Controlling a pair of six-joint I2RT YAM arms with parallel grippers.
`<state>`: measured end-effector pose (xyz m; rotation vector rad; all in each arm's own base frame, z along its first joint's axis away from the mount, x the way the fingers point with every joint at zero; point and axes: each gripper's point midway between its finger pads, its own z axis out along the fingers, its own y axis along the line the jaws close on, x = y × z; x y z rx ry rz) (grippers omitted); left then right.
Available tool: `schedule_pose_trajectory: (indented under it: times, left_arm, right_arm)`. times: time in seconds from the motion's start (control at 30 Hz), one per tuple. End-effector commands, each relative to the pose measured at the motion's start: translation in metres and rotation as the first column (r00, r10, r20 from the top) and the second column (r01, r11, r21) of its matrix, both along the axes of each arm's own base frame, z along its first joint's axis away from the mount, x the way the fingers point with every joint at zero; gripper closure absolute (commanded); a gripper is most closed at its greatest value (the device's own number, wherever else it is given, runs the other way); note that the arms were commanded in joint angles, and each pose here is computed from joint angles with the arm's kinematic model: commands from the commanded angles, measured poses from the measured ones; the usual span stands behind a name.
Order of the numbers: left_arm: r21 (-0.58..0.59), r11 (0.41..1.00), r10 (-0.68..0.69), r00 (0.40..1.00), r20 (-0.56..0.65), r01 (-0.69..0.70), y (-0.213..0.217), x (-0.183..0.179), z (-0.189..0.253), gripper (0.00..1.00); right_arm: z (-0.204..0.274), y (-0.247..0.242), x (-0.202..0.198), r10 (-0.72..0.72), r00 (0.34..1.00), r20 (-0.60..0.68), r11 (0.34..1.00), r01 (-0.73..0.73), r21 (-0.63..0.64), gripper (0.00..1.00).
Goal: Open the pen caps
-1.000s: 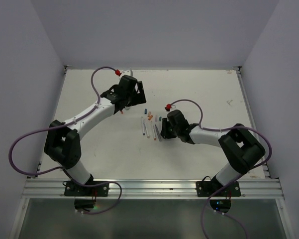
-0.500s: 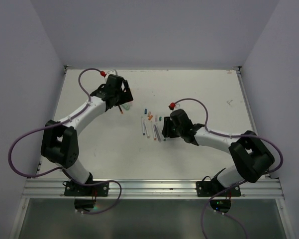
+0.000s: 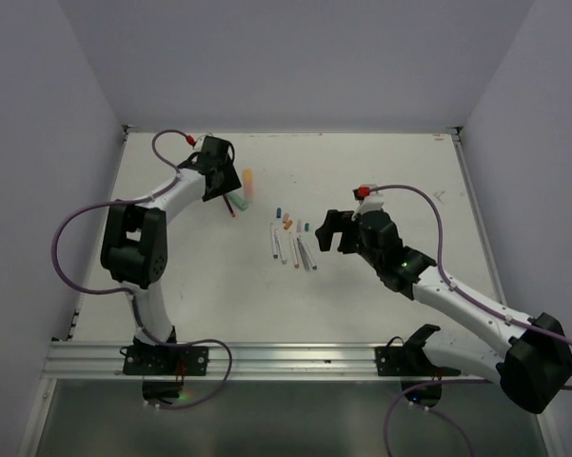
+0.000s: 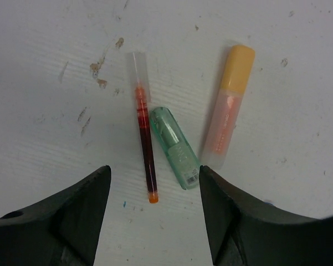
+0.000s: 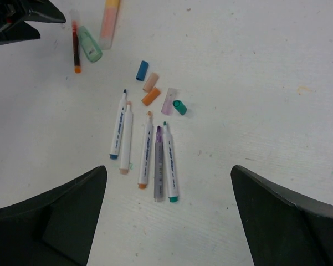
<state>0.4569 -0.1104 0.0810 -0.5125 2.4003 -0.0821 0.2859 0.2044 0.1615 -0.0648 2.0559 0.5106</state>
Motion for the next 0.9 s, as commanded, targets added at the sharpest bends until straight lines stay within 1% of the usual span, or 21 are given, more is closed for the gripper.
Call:
schedule_pose_trajectory:
  times: [0.0,0.03,0.07,0.1,0.13,0.17,0.23,0.27,0.33,0.47,0.6,0.7,0.73,0.8,0.87]
  left_arm:
    - [0.009,0.999,0.040,0.996,0.075,-0.041,0.013,0.034,0.013,0.33]
    - [0.011,0.999,0.048,0.996,0.071,-0.049,0.015,0.037,0.011,0.37]
    - [0.012,0.999,0.051,0.996,0.079,-0.052,0.016,0.044,0.013,0.39]
    - [0.019,0.998,0.061,0.996,0.059,-0.062,0.020,0.046,0.003,0.41]
    - [0.027,0.997,0.069,0.996,0.056,-0.071,0.024,0.048,0.000,0.46]
    - [0.029,0.997,0.073,0.995,0.062,-0.075,0.025,0.054,0.001,0.48]
    - [0.041,0.996,0.081,0.996,0.037,-0.082,0.030,0.058,-0.012,0.52]
    - [0.045,0.996,0.081,0.996,0.040,-0.082,0.030,0.062,-0.011,0.53]
    - [0.058,0.995,0.086,0.996,0.017,-0.087,0.034,0.065,-0.023,0.55]
    - [0.071,0.994,0.083,0.996,0.012,-0.084,0.037,0.074,-0.030,0.56]
    - [0.085,0.993,0.087,0.996,-0.023,-0.085,0.040,0.074,-0.046,0.59]
    - [0.092,0.992,0.091,0.995,-0.035,-0.088,0.041,0.072,-0.051,0.62]
    - [0.097,0.991,0.094,0.995,-0.040,-0.090,0.042,0.070,-0.053,0.66]
    - [0.105,0.990,0.098,0.993,-0.058,-0.092,0.044,0.065,-0.058,0.69]
    - [0.115,0.989,0.101,0.993,-0.068,-0.092,0.046,0.059,-0.060,0.76]
  right_arm:
    - [-0.004,-0.016,0.003,-0.058,0.998,0.028,0.998,0.059,-0.031,0.01]
    - [-0.007,-0.017,0.002,-0.060,0.998,0.023,0.997,0.061,-0.037,0.01]
    - [-0.009,-0.016,0.001,-0.060,0.998,0.018,0.997,0.060,-0.040,0.01]
    - [-0.011,-0.017,0.001,-0.061,0.998,0.011,0.997,0.061,-0.046,0.01]
    - [-0.014,-0.018,0.001,-0.062,0.998,0.005,0.997,0.062,-0.050,0.02]
    - [-0.016,-0.018,0.001,-0.062,0.998,-0.002,0.997,0.061,-0.056,0.01]
    - [-0.019,-0.017,0.001,-0.063,0.998,-0.009,0.996,0.062,-0.059,0.01]
    - [-0.020,-0.018,0.001,-0.063,0.998,-0.011,0.996,0.062,-0.061,0.01]
    - [-0.022,-0.017,0.001,-0.063,0.998,-0.016,0.996,0.062,-0.065,0.01]
    - [-0.025,-0.016,0.001,-0.056,0.998,-0.024,0.996,0.055,-0.067,0.01]
    - [-0.028,-0.015,0.000,-0.055,0.998,-0.033,0.996,0.052,-0.071,0.02]
    - [-0.028,-0.016,0.000,-0.056,0.998,-0.032,0.996,0.054,-0.071,0.02]
    - [-0.028,-0.017,0.000,-0.057,0.998,-0.030,0.996,0.055,-0.071,0.02]
    - [-0.028,-0.016,-0.001,-0.055,0.998,-0.030,0.996,0.052,-0.069,0.02]
    - [-0.028,-0.016,-0.001,-0.052,0.998,-0.030,0.997,0.050,-0.067,0.02]
